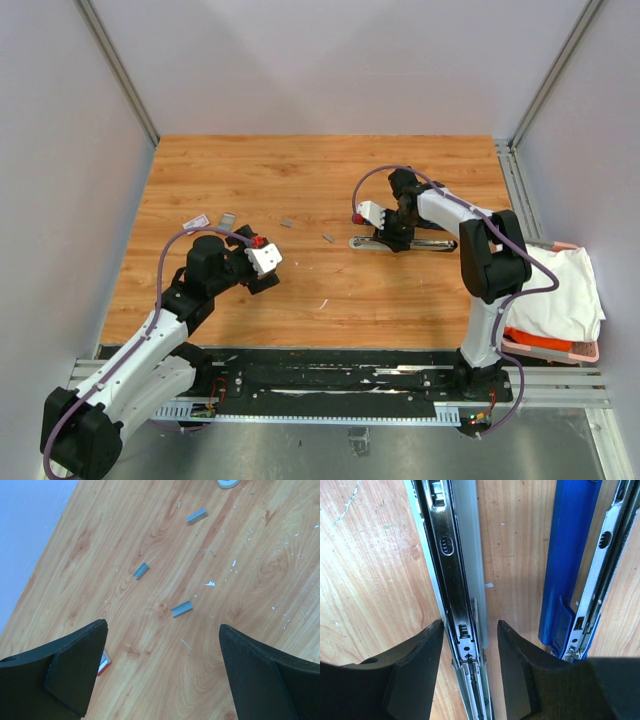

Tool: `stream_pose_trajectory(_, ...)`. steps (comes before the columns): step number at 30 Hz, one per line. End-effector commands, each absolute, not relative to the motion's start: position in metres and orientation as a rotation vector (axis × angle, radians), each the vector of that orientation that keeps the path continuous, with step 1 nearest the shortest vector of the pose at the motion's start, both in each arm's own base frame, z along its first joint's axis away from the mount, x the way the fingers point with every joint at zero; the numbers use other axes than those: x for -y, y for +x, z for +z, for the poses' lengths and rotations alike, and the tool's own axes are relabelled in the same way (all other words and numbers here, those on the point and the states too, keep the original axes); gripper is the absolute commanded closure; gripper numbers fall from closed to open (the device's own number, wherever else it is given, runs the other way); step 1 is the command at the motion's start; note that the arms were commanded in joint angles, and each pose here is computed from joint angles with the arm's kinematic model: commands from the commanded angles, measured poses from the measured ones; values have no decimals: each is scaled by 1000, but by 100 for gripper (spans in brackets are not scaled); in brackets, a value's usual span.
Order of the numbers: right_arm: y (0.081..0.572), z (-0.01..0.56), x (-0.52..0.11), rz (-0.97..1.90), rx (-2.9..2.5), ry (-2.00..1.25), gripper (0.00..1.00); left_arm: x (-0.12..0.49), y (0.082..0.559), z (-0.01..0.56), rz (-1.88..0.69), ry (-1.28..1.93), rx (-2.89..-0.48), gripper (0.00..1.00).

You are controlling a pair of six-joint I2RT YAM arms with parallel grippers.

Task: Unload the staples from the stapler
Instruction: Place the stapler at the center of the board, then move the staple box to the center of the board.

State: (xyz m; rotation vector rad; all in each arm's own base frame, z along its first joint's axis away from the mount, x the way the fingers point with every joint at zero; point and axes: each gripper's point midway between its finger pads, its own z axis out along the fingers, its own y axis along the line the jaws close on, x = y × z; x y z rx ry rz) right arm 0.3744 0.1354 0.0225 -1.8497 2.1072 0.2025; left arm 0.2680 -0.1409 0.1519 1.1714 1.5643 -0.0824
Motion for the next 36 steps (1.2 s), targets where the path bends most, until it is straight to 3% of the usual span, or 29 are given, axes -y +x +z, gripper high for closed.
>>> stream_pose_trajectory(1, 370, 26, -136, 162, -2103, -1879, 51, 138, 274, 155, -70, 1124, -1558, 2)
stream_pose_trajectory(7, 373, 65, -144, 115, -2091, -1820, 47, 128, 285, 157, -18, 1053, -1587, 2)
stream_pose_trajectory(13, 364, 105, -156, 70, -2069, -1695, 32, 114, 299, 161, 37, 949, -1622, 2)
stream_pose_trajectory(21, 354, 159, -176, 37, -2013, -1541, 29, 97, 319, 157, 112, 844, -1712, 2)
stream_pose_trajectory(29, 372, 204, -167, -191, -1870, -1379, 27, 69, 354, 154, 231, 711, -1845, 2)
stream_pose_trajectory(36, 364, 194, -170, -117, -1905, -1320, 22, 45, 381, 166, 186, 587, -1932, 2)
